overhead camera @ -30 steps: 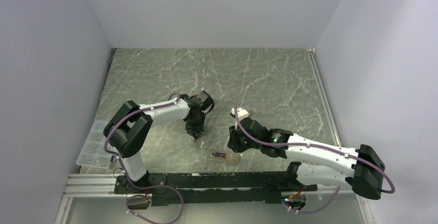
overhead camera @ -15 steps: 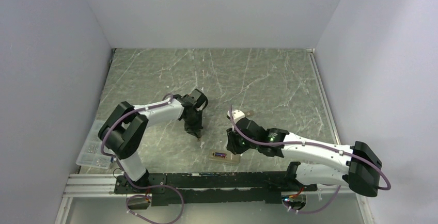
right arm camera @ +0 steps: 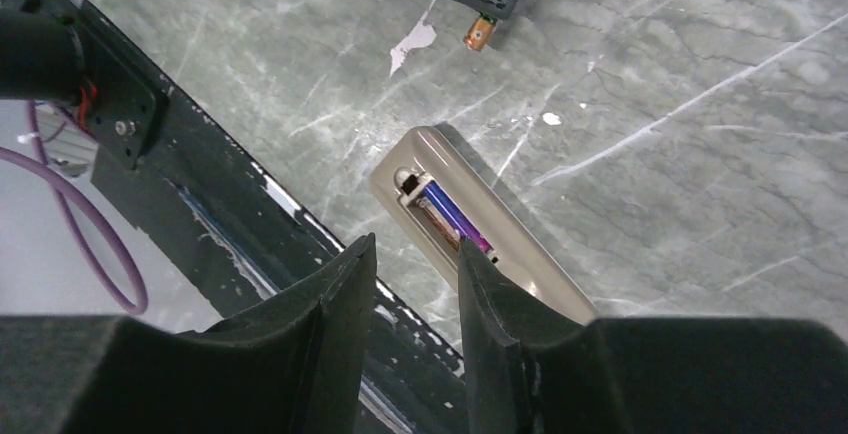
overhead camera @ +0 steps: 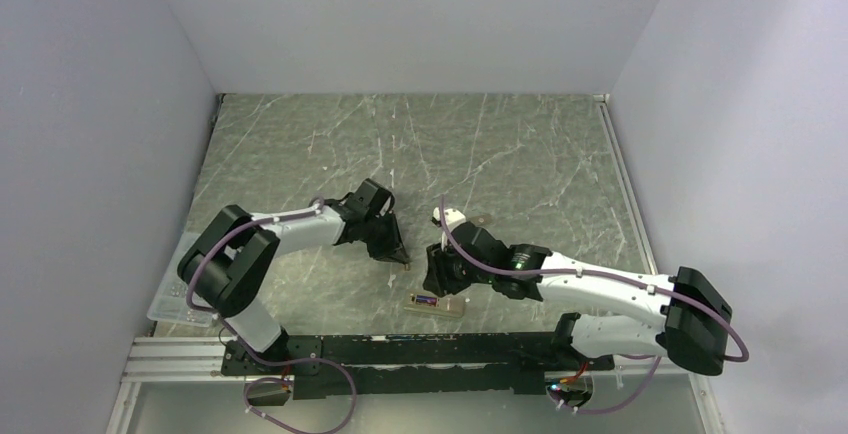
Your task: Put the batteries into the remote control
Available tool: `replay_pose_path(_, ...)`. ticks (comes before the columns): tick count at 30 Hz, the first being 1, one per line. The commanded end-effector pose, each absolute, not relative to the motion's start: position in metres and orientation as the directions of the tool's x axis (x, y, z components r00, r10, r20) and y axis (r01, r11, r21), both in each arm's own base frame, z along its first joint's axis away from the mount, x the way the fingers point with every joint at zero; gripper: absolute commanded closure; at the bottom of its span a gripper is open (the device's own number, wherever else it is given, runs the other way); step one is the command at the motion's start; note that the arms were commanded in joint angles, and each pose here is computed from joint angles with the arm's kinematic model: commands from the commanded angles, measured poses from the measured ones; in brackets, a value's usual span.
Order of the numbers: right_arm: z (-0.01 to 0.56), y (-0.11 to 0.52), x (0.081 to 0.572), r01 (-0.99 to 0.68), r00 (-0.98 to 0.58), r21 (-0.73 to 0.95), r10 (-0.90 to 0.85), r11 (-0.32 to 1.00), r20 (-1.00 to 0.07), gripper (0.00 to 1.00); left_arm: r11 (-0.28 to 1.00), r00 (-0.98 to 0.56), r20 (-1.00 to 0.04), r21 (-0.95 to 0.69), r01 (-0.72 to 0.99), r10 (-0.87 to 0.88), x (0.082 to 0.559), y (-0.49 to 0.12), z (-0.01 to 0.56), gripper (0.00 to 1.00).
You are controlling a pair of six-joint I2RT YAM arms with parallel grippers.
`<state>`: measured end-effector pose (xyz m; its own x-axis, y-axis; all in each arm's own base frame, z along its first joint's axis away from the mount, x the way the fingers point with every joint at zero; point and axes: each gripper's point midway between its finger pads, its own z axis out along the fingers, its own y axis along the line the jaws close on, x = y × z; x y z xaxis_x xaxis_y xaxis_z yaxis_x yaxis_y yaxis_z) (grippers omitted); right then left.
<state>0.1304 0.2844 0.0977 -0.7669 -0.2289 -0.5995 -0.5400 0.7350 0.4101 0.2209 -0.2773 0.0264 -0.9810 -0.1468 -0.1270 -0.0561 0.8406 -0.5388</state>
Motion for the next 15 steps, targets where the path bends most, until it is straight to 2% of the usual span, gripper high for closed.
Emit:
replay_pose_path(1, 0.127, 0.311, 0.137, -0.514, -0.779, 0.516, -0.121, 0.686, -0.615, 0.62, 0.735, -0.965, -0.161, -0.676, -0.046, -0.208, 0.23, -0.297, 0.065, 1.0)
replay_pose_path(9, 0.124, 0.312, 0.143, -0.451, -0.809, 0.511, -0.094, 0.732, -0.58, 0.61, 0.643, -0.948, -0.13, -0.76, -0.094, -0.292, 0.223, -0.298, 0.087, 1.0)
replay_pose_path(15, 0.127, 0.311, 0.152, -0.406, -0.812, 0.516, -0.039, 0.755, -0.582, 0.56, 0.577, -0.93, -0.132, -0.811, -0.098, -0.343, 0.223, -0.298, 0.109, 1.0)
